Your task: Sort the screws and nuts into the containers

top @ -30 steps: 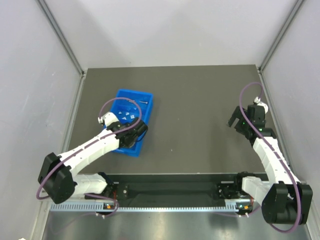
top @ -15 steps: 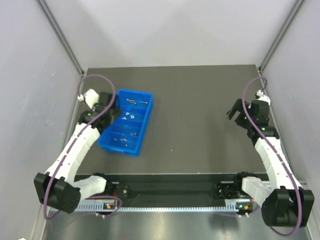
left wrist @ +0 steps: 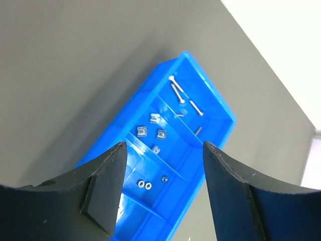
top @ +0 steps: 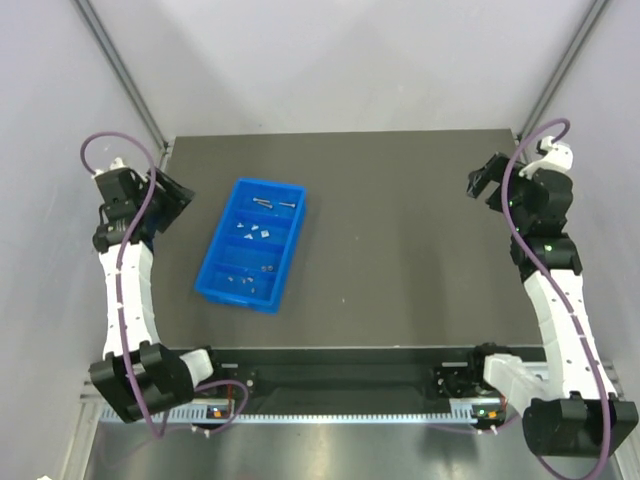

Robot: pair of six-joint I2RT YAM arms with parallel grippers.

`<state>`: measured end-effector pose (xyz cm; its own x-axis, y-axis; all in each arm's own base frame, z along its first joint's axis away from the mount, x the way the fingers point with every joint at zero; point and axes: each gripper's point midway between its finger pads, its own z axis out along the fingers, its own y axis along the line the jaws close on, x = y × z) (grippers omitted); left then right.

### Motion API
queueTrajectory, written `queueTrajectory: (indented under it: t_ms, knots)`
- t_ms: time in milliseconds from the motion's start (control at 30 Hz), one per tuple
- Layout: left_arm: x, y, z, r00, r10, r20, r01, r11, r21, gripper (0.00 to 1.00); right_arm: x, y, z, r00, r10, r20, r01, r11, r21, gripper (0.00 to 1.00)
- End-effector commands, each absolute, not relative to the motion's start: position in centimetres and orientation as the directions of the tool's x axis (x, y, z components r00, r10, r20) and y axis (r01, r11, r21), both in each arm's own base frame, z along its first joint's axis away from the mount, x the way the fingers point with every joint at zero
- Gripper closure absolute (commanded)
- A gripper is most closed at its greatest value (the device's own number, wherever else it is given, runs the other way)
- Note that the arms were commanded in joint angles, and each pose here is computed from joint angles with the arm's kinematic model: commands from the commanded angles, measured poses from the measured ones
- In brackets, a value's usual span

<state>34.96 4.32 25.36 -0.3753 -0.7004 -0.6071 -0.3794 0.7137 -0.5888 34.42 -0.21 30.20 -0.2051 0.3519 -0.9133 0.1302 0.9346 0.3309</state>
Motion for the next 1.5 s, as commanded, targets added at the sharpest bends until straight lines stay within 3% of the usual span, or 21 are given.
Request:
queueTrajectory:
  t_ms: [0,200,367,767,1467]
  knots:
    - [34.1,2.4,29.7,-0.376,-0.594,-0.711,-0.158,0.797,-0.583,0.34,33.9,-0.9,33.3,-0.113,0.302,-0.947,0.110,0.951,0.290,0.00]
    - [31.0,1.9,28.6,-0.347,-0.538,-0.769,-0.136,0.839,-0.526,0.35,32.8,-0.4,30.9,-0.113,0.331,-0.937,0.095,0.942,0.322,0.00]
    - [28.9,-1.1,30.0,-0.290,-0.487,-0.824,0.032,0.856,-0.517,0.36,31.9,0.5,26.0,-0.138,0.394,-0.909,0.080,0.919,0.386,0.00]
    - [25.4,-0.1,28.1,-0.147,-0.521,-0.841,-0.075,0.854,-0.515,0.36,30.3,1.8,21.7,-0.171,0.432,-0.885,0.038,0.901,0.432,0.00]
    - [25.0,0.6,24.2,-0.204,-0.559,-0.803,-0.170,0.828,-0.534,0.36,30.3,1.8,23.0,-0.164,0.422,-0.892,0.031,0.906,0.423,0.00]
